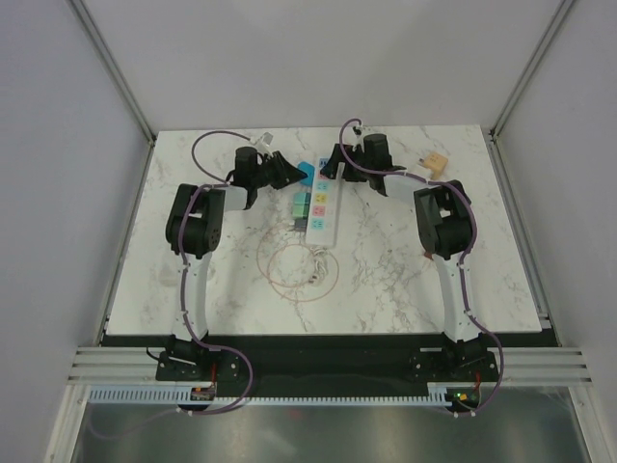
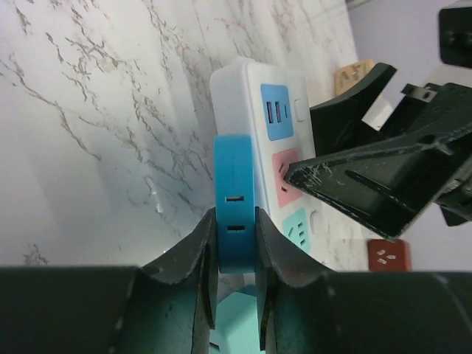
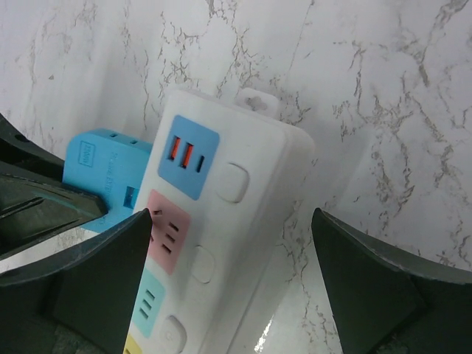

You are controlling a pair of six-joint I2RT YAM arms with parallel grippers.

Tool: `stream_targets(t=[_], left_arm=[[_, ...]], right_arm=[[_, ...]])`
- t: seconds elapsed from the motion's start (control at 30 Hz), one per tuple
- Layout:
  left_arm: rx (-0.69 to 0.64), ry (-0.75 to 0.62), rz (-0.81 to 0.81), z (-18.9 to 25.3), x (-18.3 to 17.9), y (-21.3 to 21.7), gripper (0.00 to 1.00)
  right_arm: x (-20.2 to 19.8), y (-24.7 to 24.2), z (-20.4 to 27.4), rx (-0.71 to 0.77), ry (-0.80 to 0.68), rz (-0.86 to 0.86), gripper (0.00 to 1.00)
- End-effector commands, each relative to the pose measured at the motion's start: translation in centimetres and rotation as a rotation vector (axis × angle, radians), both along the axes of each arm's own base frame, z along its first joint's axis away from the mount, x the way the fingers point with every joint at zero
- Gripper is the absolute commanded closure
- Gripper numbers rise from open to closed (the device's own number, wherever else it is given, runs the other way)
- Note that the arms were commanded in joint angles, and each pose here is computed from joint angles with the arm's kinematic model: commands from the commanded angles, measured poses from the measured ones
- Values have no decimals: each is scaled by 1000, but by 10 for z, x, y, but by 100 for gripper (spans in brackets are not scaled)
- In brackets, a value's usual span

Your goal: Pull the plug off the socket

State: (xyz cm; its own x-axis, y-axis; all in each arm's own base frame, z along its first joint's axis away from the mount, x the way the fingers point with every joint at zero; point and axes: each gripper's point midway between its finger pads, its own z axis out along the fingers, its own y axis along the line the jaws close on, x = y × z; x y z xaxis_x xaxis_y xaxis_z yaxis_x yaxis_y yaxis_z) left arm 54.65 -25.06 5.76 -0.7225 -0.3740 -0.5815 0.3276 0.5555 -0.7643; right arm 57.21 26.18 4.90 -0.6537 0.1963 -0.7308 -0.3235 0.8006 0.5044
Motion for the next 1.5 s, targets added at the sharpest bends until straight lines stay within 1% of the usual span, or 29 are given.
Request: stream_targets(t=[0.0,0.03,0.07,0.13,0.2,0.27,0.3,0.33,0.4,0.47,0.5,0.63,0.67,0.73,0.77,0.8,0.83,0.9,0.93,0.97,1.03,1.2,1.33,1.47], left_arm=[[-191,-124,-42,54,1,1,98],[-213,-172,-37,65,3,6,98],[-236,-155,-29,64,0,8,98],[-249,-172,-24,68,-1,13,98],[-249,-175,-26,70,-2,13,98],[-264,-178,-32,71,-3,12,98],[-269,-179,-32,72,-3,12,98],[-272,-179,-38,72,-4,12,98],[-279,-177,-42,72,-4,11,98],[-281,-176,-44,72,-4,11,98],[-282,-177,-44,72,-4,11,98],[-285,-175,-51,71,-6,10,98],[-284,-178,-49,71,-5,11,98],[-283,-175,-50,70,-5,10,98],[-283,-173,-49,70,-5,10,98],[-283,-173,-46,70,-5,11,98],[-284,-171,-43,69,-5,12,98],[-285,-175,-17,69,-3,18,98],[-287,-179,-8,67,-4,21,98],[-293,-183,4,70,-4,25,98],[-300,-184,21,69,-3,33,98],[-319,-179,57,66,-1,43,98],[-335,-170,91,63,-2,49,98],[-348,-170,120,62,-3,53,98]], right_arm=[[11,-1,11,47,-21,-22,3],[12,-3,11,57,-18,-29,3],[11,-3,11,74,-13,-25,3],[11,-1,12,125,-6,-21,3],[9,7,19,188,-14,16,4],[6,14,18,247,8,38,5],[5,21,25,283,-14,74,6],[3,24,21,326,15,74,6],[2,30,26,373,2,111,10],[0,35,25,413,19,128,13],[0,37,29,431,-2,142,15],[-3,40,31,464,-5,159,24],[-3,40,32,471,-3,157,30],[-3,39,33,490,-13,160,38],[-4,38,36,502,-17,167,47],[-4,37,39,528,-24,168,53],[-3,33,38,539,-26,162,69],[0,22,38,559,-32,136,88],[1,17,38,565,-32,119,98],[1,11,36,571,-39,105,100],[5,-2,34,591,-36,71,100],[10,-17,29,597,-35,20,100],[14,-31,29,597,-53,-69,100],[12,-34,32,648,-66,-87,100]])
